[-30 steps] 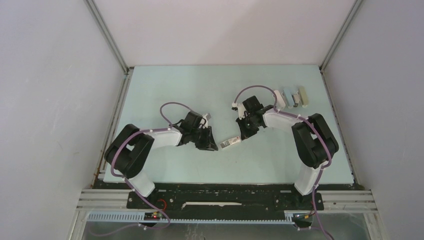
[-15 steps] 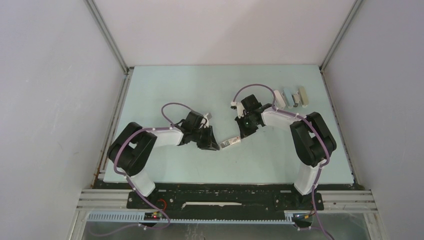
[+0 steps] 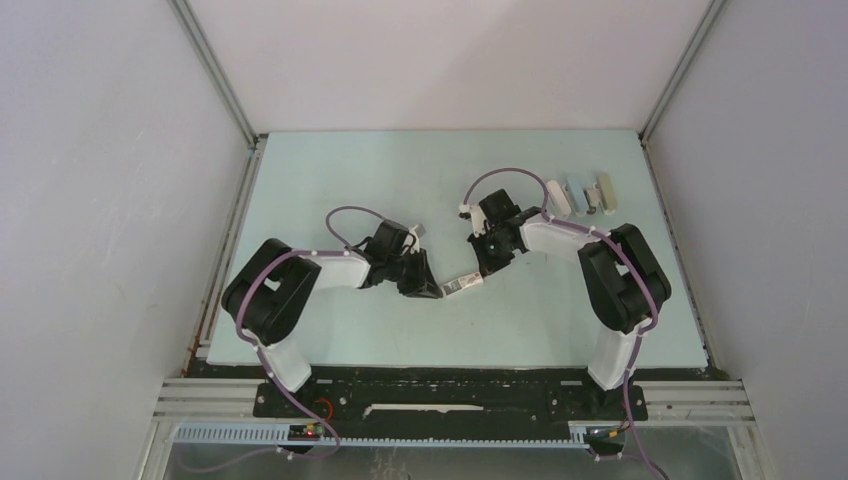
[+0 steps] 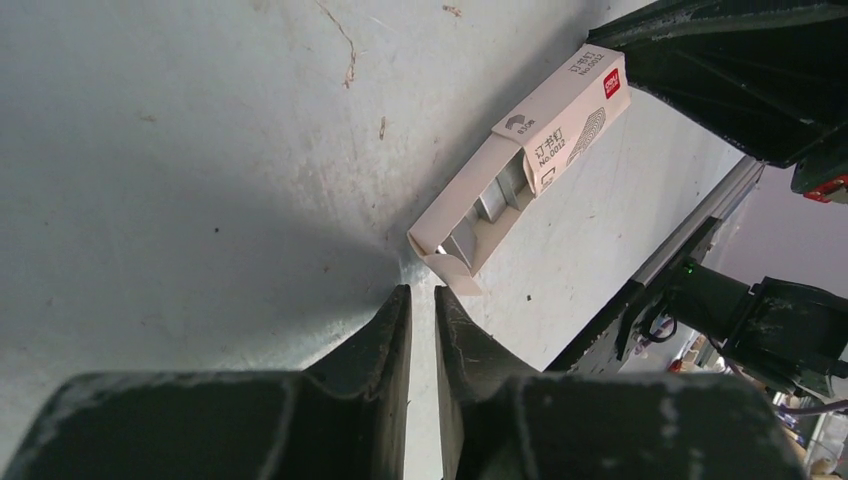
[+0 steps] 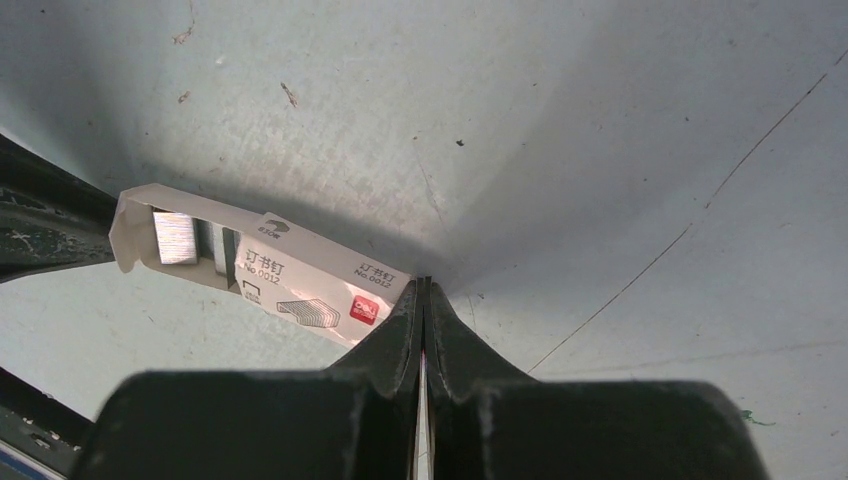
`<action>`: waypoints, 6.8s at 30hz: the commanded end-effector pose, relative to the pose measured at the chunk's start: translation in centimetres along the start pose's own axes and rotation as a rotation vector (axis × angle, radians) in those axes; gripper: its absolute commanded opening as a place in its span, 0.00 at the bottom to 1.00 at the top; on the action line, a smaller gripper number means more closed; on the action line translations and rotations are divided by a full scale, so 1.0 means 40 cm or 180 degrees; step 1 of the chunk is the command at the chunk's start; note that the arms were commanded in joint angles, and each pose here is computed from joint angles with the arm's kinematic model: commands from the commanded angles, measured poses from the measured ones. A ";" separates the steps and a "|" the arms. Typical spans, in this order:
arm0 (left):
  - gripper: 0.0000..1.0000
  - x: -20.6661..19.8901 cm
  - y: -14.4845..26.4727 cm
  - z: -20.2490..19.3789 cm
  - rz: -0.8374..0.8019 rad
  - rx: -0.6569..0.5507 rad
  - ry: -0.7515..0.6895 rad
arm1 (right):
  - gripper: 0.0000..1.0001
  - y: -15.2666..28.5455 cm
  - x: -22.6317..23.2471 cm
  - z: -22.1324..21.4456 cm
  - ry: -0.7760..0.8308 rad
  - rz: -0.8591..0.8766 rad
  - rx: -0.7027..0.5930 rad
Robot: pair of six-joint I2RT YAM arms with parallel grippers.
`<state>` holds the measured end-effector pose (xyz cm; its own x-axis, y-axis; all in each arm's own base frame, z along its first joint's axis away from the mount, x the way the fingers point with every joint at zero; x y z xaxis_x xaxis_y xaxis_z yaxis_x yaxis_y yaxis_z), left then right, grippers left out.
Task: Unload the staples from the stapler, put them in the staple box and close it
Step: Close the staple box at the center of the board.
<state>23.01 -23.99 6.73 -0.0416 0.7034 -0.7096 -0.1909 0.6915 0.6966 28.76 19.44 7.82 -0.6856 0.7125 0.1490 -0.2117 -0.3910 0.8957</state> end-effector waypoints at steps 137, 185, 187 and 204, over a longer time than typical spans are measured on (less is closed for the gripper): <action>0.21 -0.095 0.058 0.074 -0.0059 -0.0335 -0.0047 | 0.05 -0.039 0.110 0.034 0.0578 -0.0134 0.0056; 0.17 0.007 0.039 0.011 0.0379 -0.0224 -0.0254 | 0.05 -0.039 0.104 0.031 0.0528 -0.0107 0.0071; 0.17 0.007 0.039 0.011 0.0379 -0.0224 -0.0255 | 0.05 -0.038 0.104 0.032 0.0529 -0.0111 0.0068; 0.16 0.013 0.028 0.002 0.0432 -0.0132 -0.0249 | 0.05 -0.039 0.105 0.031 0.0524 -0.0104 0.0071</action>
<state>22.63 -22.24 7.11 -0.0299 0.8037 -0.5943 -0.2402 0.5714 0.7847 27.16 23.05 7.92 -0.7780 0.6280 0.0199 -0.2471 -0.3350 0.9092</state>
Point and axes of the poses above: each gripper's point midway between its finger pads, its own y axis back along the fingers, its own x axis along the line the jaws close on, z = x × y, the point moved 7 cm from there along y, back along the fingers, and after that the axes turned 9 degrees about y, right-handed, at the moved point
